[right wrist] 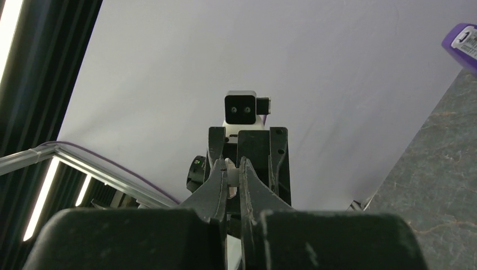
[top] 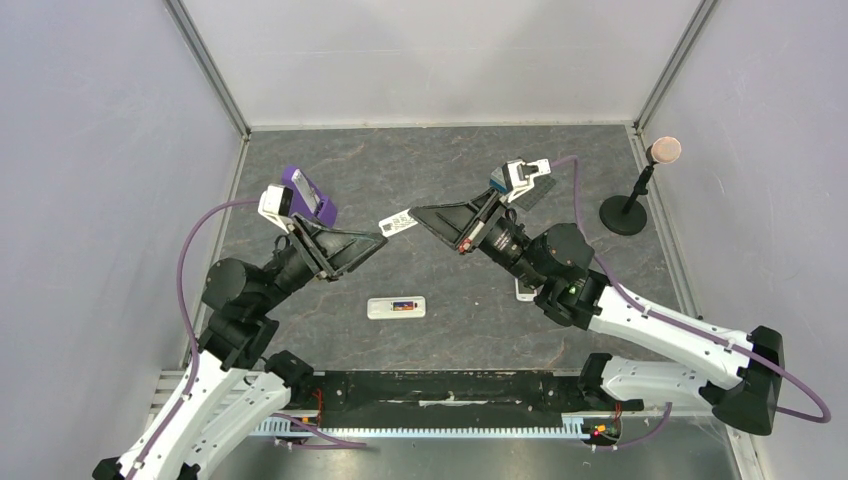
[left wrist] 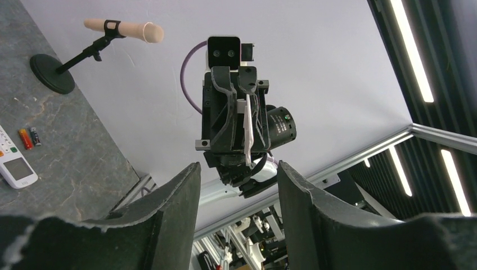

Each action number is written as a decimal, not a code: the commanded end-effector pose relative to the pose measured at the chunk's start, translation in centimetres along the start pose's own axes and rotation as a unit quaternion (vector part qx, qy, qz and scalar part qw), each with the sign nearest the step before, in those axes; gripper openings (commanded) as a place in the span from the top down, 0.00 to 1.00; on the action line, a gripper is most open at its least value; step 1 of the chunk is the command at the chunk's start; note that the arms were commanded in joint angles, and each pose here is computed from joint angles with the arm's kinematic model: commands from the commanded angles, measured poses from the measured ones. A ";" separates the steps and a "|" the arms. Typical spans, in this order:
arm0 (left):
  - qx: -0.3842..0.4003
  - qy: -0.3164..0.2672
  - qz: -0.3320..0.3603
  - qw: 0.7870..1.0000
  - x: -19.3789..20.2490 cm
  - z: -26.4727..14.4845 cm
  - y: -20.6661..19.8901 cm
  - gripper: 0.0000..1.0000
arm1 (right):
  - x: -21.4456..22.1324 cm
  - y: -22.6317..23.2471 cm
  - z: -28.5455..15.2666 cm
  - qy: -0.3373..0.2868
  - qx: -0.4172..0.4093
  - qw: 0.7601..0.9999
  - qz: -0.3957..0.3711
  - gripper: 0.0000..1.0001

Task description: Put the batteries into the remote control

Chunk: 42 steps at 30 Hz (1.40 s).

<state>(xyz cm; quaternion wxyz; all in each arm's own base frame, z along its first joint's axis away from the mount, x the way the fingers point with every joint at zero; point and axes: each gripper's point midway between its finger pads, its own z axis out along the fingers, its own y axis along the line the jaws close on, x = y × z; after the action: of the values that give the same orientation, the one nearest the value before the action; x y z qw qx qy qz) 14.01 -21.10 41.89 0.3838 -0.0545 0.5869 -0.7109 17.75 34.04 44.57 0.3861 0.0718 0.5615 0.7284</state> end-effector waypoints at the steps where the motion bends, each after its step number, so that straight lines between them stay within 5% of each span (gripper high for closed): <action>1: 0.030 0.025 0.049 0.998 0.5 -0.2 -2.1 0.47 | -0.4 2.5 -0.1 0.006 -0.035 0.999 0.014 1.00; 3: 0.030 0.027 0.049 0.998 0.5 -0.2 -2.2 0.56 | -0.6 2.5 -0.1 0.004 -0.035 0.999 0.013 1.00; 7: 0.026 0.027 0.046 0.998 0.5 -0.1 -1.9 0.58 | -0.5 2.6 0.1 0.014 -0.035 0.999 0.008 1.00; 12: 0.019 0.017 0.051 0.998 0.2 -0.1 -1.6 0.43 | 0.2 2.0 -0.1 0.037 -0.023 0.999 0.013 1.00; 16: 0.013 0.018 0.057 0.998 0.1 0.2 -1.2 0.41 | 0.8 1.7 -0.1 0.055 -0.018 0.998 0.026 1.00; 19: 0.010 0.019 0.059 0.998 0.1 0.3 -1.1 0.49 | 1.2 1.5 0.0 0.065 -0.015 0.997 0.031 1.00; 26: 0.005 0.027 0.059 0.998 0.3 0.5 -0.6 0.97 | 2.2 0.5 0.5 0.089 0.000 0.995 0.038 1.00; 28: 0.004 0.027 0.058 0.998 0.3 0.5 -0.6 0.98 | 2.4 0.1 0.6 0.092 0.009 0.995 0.037 1.00; 34: 0.006 0.007 0.057 0.998 -0.3 0.5 -1.1 0.98 | 1.8 -0.3 0.8 0.075 0.018 0.997 0.011 0.55; 42: -0.001 -0.009 0.049 0.999 -0.9 0.7 -0.6 0.98 | 2.9 -0.5 1.8 0.084 0.032 0.996 -0.006 0.39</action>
<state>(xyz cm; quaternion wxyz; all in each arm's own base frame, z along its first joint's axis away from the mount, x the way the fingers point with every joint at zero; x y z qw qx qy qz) 14.89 -21.59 41.17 0.4015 -0.0362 0.6054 -0.6862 17.25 36.93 41.93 0.3245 0.0295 0.6279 0.7068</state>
